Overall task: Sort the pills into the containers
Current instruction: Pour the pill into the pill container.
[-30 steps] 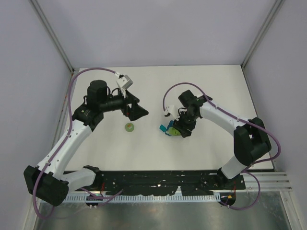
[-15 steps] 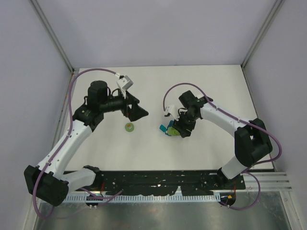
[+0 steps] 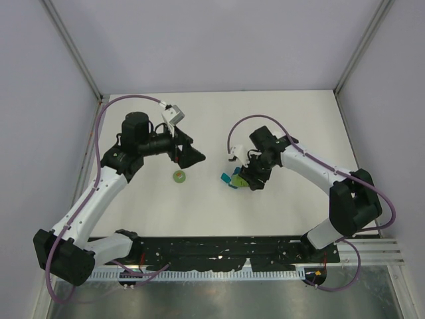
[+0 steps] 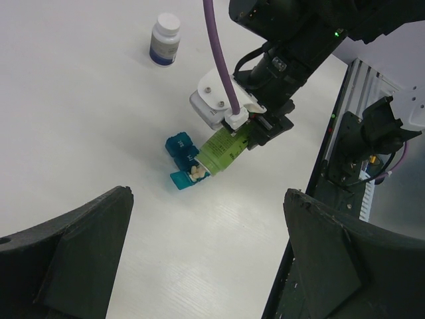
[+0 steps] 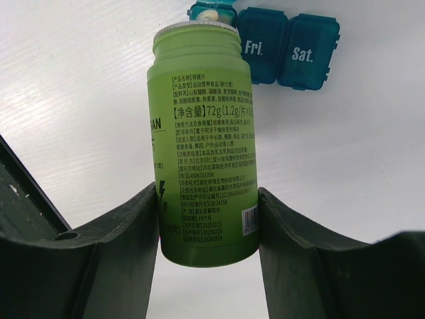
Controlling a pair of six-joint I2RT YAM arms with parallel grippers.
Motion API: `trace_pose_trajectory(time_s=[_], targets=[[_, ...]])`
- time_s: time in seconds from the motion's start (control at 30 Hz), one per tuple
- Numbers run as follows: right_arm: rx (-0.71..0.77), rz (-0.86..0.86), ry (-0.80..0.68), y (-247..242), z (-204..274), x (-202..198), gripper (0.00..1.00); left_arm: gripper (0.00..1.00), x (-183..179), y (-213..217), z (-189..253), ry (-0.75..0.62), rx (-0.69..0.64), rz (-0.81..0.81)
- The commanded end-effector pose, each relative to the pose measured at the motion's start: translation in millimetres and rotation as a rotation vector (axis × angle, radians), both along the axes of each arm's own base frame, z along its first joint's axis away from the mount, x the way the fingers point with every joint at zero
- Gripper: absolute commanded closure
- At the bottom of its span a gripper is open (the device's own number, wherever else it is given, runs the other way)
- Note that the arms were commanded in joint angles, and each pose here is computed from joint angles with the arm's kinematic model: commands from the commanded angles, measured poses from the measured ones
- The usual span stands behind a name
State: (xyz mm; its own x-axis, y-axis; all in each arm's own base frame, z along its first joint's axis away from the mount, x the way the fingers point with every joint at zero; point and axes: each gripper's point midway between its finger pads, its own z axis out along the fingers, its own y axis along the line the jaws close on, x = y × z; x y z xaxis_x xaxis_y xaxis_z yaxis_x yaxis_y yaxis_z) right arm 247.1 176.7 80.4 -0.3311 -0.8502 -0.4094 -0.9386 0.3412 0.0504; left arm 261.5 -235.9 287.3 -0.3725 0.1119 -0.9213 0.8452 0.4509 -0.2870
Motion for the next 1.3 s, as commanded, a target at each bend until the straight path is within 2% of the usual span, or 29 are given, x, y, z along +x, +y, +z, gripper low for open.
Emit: trace_pose_trajectory(time_s=[0.0, 0.87, 1.27], targets=[[0.057, 0.001, -0.042, 7, 13, 0, 0.94, 0.0, 2, 0, 7, -0.041, -0.007, -0.011], [0.126, -0.028, -0.093, 8, 18, -1, 0.94, 0.0, 7, 1, -1, -0.048, 0.024, -0.007], [0.195, -0.057, -0.136, 5, 29, 4, 0.94, 0.0, 12, -2, -21, -0.025, 0.047, -0.023]])
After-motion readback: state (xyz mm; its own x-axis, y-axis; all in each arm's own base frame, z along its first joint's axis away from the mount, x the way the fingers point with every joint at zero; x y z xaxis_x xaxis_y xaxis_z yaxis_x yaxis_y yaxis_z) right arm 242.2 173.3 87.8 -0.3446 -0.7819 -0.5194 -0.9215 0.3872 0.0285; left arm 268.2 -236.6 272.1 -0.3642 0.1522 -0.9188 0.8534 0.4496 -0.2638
